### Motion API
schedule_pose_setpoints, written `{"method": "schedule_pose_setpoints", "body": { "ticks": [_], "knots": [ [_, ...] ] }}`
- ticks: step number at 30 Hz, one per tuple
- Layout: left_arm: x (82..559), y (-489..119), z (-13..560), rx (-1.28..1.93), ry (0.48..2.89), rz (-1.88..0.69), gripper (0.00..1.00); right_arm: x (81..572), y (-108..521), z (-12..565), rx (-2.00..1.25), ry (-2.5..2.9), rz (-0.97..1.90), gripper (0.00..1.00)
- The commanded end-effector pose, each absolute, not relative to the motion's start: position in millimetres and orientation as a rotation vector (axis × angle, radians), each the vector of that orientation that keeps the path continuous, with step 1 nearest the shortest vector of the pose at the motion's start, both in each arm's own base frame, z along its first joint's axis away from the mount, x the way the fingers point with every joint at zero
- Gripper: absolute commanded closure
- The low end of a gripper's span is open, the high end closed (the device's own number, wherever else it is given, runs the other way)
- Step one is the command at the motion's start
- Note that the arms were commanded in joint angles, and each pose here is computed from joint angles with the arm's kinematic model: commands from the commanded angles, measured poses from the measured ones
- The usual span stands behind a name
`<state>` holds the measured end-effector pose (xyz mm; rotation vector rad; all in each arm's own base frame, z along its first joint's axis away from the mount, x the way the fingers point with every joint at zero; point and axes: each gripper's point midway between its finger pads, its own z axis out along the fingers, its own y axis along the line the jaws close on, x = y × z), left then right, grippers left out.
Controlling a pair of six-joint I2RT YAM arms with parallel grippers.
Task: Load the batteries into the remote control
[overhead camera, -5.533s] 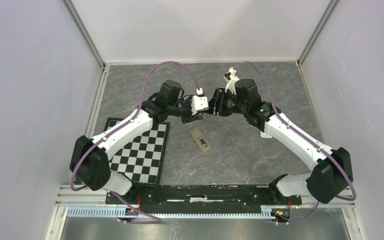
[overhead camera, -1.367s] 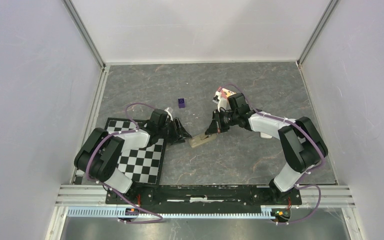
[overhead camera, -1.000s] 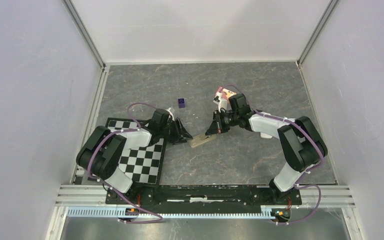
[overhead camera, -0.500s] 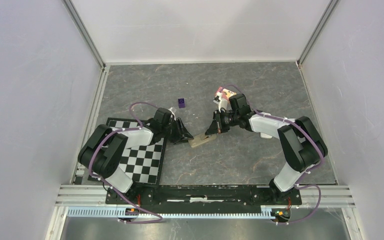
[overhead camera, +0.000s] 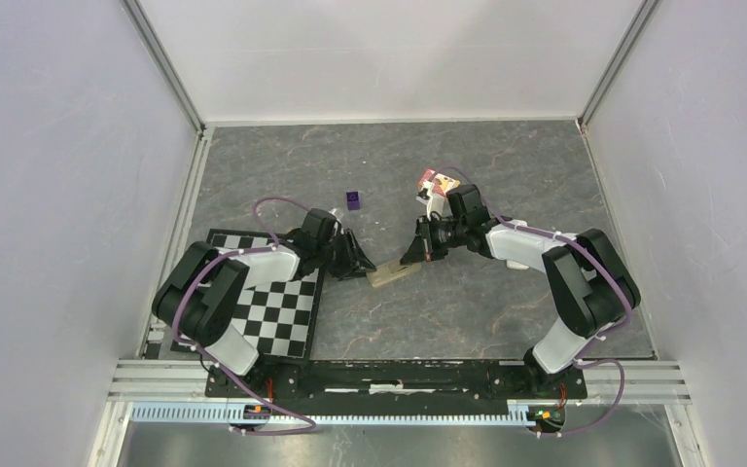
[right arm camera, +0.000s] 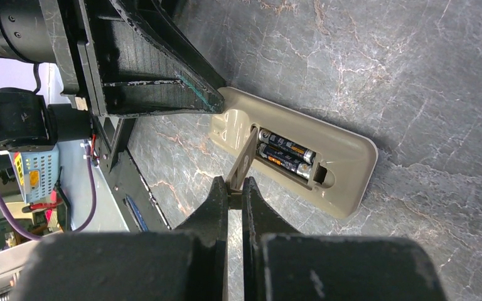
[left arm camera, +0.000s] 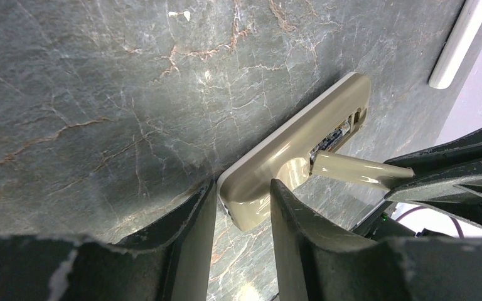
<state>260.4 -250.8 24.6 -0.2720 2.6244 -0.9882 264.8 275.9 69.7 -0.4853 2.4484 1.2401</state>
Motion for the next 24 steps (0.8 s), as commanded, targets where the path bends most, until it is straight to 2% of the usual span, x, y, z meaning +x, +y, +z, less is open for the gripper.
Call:
{"method": "schedule_pose_setpoints", "body": {
  "ticks": [1,12,24],
  "knots": [
    [261.4,-244.7,16.1,-0.261,2.648,-0.906,0.55,265.2,278.8,83.9,-0.511,2.394,1.253,1.00],
    [261.9,-244.1,17.8,-0.251,2.642,-0.899,0.50,274.9,282.6,90.6,-0.519,2.345,1.245,1.00],
    [261.9,-244.8,17.3,-0.245,2.644,-0.903,0.50,265.7,280.3,68.9,-0.527,2.403,1.261,1.00]
  ]
}}
